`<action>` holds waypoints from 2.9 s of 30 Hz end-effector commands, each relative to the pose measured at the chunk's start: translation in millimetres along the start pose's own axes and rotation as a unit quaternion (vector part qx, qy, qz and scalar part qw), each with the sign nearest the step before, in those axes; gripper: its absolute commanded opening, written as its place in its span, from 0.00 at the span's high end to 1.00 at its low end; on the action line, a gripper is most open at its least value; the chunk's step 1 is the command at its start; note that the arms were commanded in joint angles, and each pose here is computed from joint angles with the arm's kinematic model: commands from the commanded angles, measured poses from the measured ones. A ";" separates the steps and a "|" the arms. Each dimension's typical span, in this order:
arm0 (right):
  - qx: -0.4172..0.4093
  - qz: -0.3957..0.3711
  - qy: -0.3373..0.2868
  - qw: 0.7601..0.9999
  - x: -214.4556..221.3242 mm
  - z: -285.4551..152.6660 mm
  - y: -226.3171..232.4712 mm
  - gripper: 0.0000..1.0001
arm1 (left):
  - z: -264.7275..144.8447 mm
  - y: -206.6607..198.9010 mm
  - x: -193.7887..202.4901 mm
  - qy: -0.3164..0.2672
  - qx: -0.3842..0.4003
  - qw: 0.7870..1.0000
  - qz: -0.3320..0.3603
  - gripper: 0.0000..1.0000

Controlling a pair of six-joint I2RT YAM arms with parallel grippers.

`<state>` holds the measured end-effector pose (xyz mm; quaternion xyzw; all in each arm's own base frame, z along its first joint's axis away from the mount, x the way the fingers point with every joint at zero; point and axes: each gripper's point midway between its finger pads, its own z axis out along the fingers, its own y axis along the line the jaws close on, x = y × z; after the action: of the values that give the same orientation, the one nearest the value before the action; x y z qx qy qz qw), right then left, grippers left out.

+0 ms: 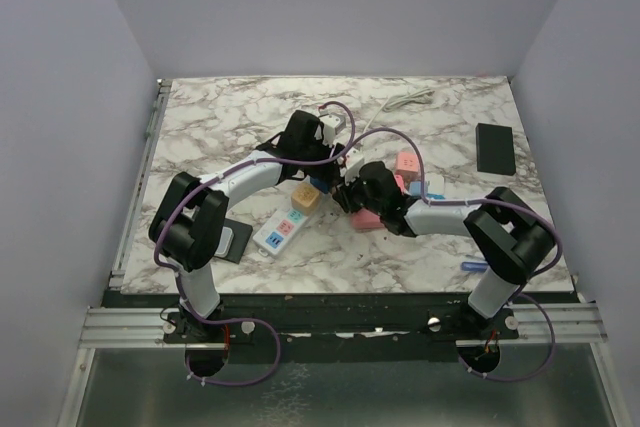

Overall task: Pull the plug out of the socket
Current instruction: Remove the plug from the socket.

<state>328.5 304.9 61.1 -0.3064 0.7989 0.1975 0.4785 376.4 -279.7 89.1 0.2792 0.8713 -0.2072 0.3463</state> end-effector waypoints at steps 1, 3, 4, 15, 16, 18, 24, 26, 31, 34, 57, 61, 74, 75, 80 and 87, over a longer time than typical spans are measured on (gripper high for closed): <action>0.044 -0.003 -0.028 0.999 -23.3 -0.9 -3.2 1.00 | 2.0 17.7 102.2 0.169 -0.035 0.985 -0.009 1.00; 0.046 0.001 -0.027 0.999 -24.4 0.2 -1.0 1.00 | 2.0 17.5 102.4 0.169 -0.035 0.985 -0.009 1.00; 0.048 0.004 -0.026 0.999 -24.8 0.4 -1.0 1.00 | 1.8 17.4 102.3 0.169 -0.035 0.985 -0.009 1.00; 0.052 0.010 -0.035 0.998 -39.1 -4.4 -11.5 1.00 | 0.6 18.2 102.3 0.170 -0.037 0.985 -0.006 1.00; 0.049 0.014 -0.037 0.998 -40.8 -5.4 -14.7 1.00 | 0.1 19.1 102.5 0.170 -0.039 0.985 -0.005 1.00; 0.040 0.021 -0.038 0.998 -41.9 -7.2 -20.0 0.99 | -0.1 19.6 103.0 0.171 -0.040 0.984 -0.003 1.00; -0.040 0.037 -0.032 0.998 -38.5 -7.5 -28.7 1.00 | -0.2 16.7 102.5 0.170 -0.031 0.985 -0.002 1.00; -0.048 0.038 -0.033 0.998 -36.8 -8.0 -35.2 1.00 | -0.4 16.5 102.4 0.170 -0.031 0.985 -0.001 1.00; -0.045 0.035 -0.028 0.998 -38.5 -7.6 -42.0 1.00 | 0.3 17.0 103.3 0.171 -0.031 0.985 -0.002 1.00; -0.051 0.020 -0.031 0.998 -40.0 -7.5 -41.1 0.99 | 0.7 17.3 103.8 0.173 -0.033 0.984 -0.003 1.00; 0.042 -0.019 -0.019 0.999 -34.2 -3.6 -1.5 1.00 | 1.6 25.3 109.5 0.184 -0.056 0.981 -0.007 1.00; 0.046 0.009 -0.033 0.998 -40.4 -6.8 0.0 0.99 | 1.6 24.7 109.4 0.184 -0.054 0.981 -0.006 1.00; 0.002 0.040 -0.043 0.998 -47.5 -14.3 -21.9 0.99 | 1.0 22.7 109.4 0.183 -0.047 0.982 -0.004 1.00; -0.007 0.045 -0.044 0.998 -47.5 -14.7 -24.2 0.99 | 1.1 22.6 109.6 0.184 -0.047 0.982 -0.003 1.00; -0.057 0.075 -0.047 0.994 -44.0 -15.6 -35.1 1.00 | 1.1 20.8 109.1 0.183 -0.041 0.982 -0.002 1.00; -0.082 0.081 -0.044 0.992 -41.3 -14.3 -40.3 1.00 | 1.6 21.0 109.5 0.184 -0.041 0.982 -0.002 1.00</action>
<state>333.9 281.7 63.8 -0.3004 0.8091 0.2852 0.4168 377.5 -290.6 89.9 0.2731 0.8702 -0.2149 0.3493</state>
